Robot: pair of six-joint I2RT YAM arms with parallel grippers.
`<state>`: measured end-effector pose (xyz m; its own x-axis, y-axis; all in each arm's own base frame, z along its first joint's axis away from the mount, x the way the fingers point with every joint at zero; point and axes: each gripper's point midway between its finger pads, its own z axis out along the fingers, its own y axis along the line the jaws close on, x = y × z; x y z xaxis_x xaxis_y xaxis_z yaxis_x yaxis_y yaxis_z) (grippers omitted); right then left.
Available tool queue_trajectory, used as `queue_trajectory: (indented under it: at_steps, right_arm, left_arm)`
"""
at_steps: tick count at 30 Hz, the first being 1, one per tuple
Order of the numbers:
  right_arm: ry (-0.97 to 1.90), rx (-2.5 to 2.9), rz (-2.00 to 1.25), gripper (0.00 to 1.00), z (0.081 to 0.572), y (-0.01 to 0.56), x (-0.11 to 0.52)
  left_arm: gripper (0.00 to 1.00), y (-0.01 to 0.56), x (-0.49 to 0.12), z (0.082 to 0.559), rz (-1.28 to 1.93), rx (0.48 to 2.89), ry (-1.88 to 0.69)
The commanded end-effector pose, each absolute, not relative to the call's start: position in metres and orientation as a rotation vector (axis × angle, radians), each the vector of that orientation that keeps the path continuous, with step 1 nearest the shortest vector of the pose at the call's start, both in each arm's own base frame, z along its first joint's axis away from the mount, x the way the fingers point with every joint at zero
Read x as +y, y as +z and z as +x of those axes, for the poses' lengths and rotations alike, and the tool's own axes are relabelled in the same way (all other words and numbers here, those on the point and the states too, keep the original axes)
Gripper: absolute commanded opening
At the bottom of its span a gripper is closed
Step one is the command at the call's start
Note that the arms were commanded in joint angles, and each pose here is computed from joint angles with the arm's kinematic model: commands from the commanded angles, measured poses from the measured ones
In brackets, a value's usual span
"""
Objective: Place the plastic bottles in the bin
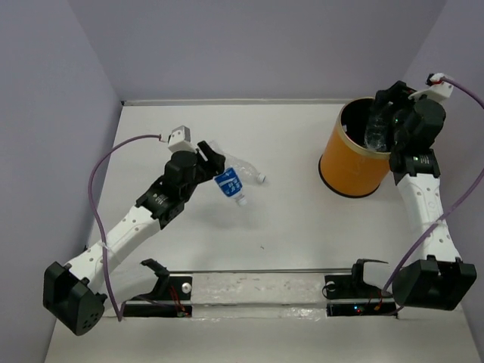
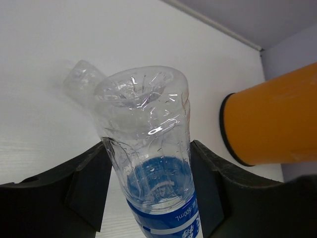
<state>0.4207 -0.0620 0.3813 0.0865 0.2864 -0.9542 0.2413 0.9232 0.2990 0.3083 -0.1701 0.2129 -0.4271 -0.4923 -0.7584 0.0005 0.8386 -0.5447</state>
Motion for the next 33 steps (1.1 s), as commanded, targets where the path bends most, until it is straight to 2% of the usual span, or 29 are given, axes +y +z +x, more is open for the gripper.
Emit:
queue_trajectory:
  at_steps: [1, 2, 3, 4, 6, 7, 8, 10, 11, 12, 14, 17, 18, 22, 23, 24, 26, 27, 28, 31, 32, 33]
  right_arm:
    - [0.329, 1.402, 0.348, 0.62, 0.373, 0.429, -0.013]
    - [0.394, 1.402, 0.307, 0.34, 0.363, 0.431, 0.001]
    - [0.441, 1.392, 0.286, 0.20, 0.352, 0.434, 0.009]
    - [0.499, 1.363, 0.273, 0.10, 0.331, 0.440, 0.019]
    - [0.597, 1.348, 0.191, 0.00, 0.306, 0.446, 0.041]
    - [0.617, 1.329, 0.172, 0.00, 0.294, 0.451, 0.046]
    - [0.637, 1.287, 0.143, 0.00, 0.271, 0.461, 0.052]
    - [0.639, 1.244, 0.107, 0.00, 0.248, 0.475, 0.057]
    - [0.631, 1.229, 0.077, 0.00, 0.237, 0.483, 0.060]
    - [0.623, 1.187, 0.055, 0.00, 0.215, 0.500, 0.062]
    - [0.606, 1.123, 0.031, 0.00, 0.188, 0.522, 0.064]
    - [0.561, 1.076, 0.062, 0.00, 0.172, 0.536, 0.057]
    - [0.557, 1.068, 0.066, 0.00, 0.169, 0.539, 0.056]
    - [0.608, 1.081, 0.029, 0.00, 0.165, 0.539, 0.066]
    - [0.631, 1.084, 0.026, 0.00, 0.165, 0.538, 0.069]
    - [0.644, 1.078, 0.010, 0.00, 0.164, 0.539, 0.072]
    - [0.658, 1.089, 0.012, 0.00, 0.169, 0.535, 0.073]
    - [0.662, 1.098, 0.002, 0.00, 0.169, 0.534, 0.074]
    - [0.663, 1.101, -0.002, 0.00, 0.170, 0.533, 0.075]
    - [0.672, 1.115, -0.025, 0.00, 0.171, 0.529, 0.078]
    - [0.666, 1.118, -0.031, 0.00, 0.172, 0.528, 0.079]
    - [0.662, 1.121, -0.039, 0.00, 0.173, 0.527, 0.079]
  left_arm:
    - [0.33, 0.341, -0.212, 0.316, -0.261, 1.689, -0.744]
    - [0.33, 0.351, -0.231, 0.316, -0.214, 1.679, -0.757]
    - [0.33, 0.364, -0.241, 0.316, -0.190, 1.658, -0.777]
    - [0.33, 0.398, -0.250, 0.316, -0.179, 1.595, -0.821]
    - [0.33, 0.416, -0.278, 0.323, -0.132, 1.560, -0.862]
    - [0.33, 0.427, -0.295, 0.320, -0.094, 1.543, -0.906]
    - [0.33, 0.463, -0.303, 0.319, -0.090, 1.465, -0.959]
    - [0.33, 0.466, -0.336, 0.330, -0.041, 1.462, -0.997]
    - [0.33, 0.502, -0.344, 0.326, -0.036, 1.378, -1.052]
    - [0.33, 0.494, -0.364, 0.337, -0.021, 1.388, -1.053]
    - [0.32, 0.514, -0.392, 0.344, -0.008, 1.321, -1.089]
    - [0.32, 0.550, -0.413, 0.349, -0.032, 1.226, -1.097]
    - [0.32, 0.528, -0.433, 0.366, -0.041, 1.259, -1.063]
    - [0.30, 0.523, -0.471, 0.391, -0.136, 1.226, -1.072]
    - [0.30, 0.547, -0.469, 0.387, -0.169, 1.160, -1.104]
    - [0.29, 0.517, -0.492, 0.399, -0.183, 1.190, -1.061]
    - [0.29, 0.530, -0.498, 0.397, -0.204, 1.125, -1.050]
    - [0.29, 0.509, -0.512, 0.403, -0.184, 1.124, -1.006]
    - [0.47, 0.505, -0.517, 0.400, -0.188, 1.115, -1.001]
    - [0.82, 0.490, -0.530, 0.400, -0.157, 1.125, -1.005]
    - [0.99, 0.488, -0.531, 0.399, -0.144, 1.127, -0.994]
    - [0.99, 0.483, -0.531, 0.400, -0.114, 1.136, -0.974]
